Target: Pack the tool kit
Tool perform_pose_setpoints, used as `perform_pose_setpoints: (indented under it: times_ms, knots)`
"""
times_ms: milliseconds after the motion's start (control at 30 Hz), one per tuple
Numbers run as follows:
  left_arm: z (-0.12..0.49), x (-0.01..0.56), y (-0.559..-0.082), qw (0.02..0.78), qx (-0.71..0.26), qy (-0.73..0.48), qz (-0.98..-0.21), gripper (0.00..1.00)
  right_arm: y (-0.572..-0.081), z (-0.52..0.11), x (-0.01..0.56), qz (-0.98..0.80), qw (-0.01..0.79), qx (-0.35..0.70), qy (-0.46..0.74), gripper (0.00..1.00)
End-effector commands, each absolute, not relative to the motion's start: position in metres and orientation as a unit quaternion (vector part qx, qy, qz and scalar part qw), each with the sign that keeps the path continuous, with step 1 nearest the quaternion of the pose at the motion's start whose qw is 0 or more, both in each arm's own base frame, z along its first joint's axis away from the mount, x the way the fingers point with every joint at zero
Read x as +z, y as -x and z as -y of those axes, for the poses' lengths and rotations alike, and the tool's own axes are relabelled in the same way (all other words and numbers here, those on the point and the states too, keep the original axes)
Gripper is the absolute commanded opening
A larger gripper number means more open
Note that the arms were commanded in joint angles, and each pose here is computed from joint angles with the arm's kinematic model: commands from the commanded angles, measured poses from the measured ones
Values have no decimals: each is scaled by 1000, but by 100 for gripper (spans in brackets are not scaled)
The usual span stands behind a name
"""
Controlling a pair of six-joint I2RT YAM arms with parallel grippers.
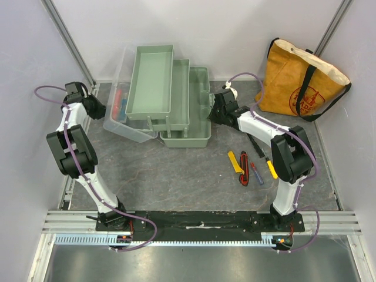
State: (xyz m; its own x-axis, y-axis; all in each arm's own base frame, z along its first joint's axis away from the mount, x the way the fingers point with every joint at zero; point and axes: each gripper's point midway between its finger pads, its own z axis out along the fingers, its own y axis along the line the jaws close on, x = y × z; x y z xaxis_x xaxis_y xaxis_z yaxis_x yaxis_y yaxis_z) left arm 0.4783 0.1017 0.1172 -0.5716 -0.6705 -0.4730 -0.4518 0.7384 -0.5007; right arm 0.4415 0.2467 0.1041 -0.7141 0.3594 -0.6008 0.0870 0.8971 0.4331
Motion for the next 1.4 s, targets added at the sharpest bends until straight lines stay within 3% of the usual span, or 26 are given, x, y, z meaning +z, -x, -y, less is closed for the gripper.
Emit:
perform_pose_setpoints:
  times_ms: [0,400,533,700,867,1033,1267,1367]
  knots:
    - [-124,120,-467,329,-81,322,-884,24,-439,-257,68,-914,318,202,-153,0]
    - [-153,151,-454,349,5,356,-867,23,-441,-257,74,-910,324,207,-155,0]
    - [-158,189,-452,378,19,356,-854,28,-447,-255,99,-902,346,211,-149,4]
    - [-157,251,-445,427,21,347,-835,40,-460,-242,158,-883,398,203,-143,23]
    - [-143,304,-440,473,-12,325,-819,52,-466,-223,214,-860,447,203,-140,55]
    - [-90,350,-440,507,-124,229,-822,58,-460,-188,243,-848,477,184,-142,78]
    - [12,420,-417,548,-308,46,-776,65,-440,-102,204,-875,457,75,-141,89]
    - [56,430,-402,536,-362,-13,-763,66,-421,-65,166,-887,398,70,-224,89]
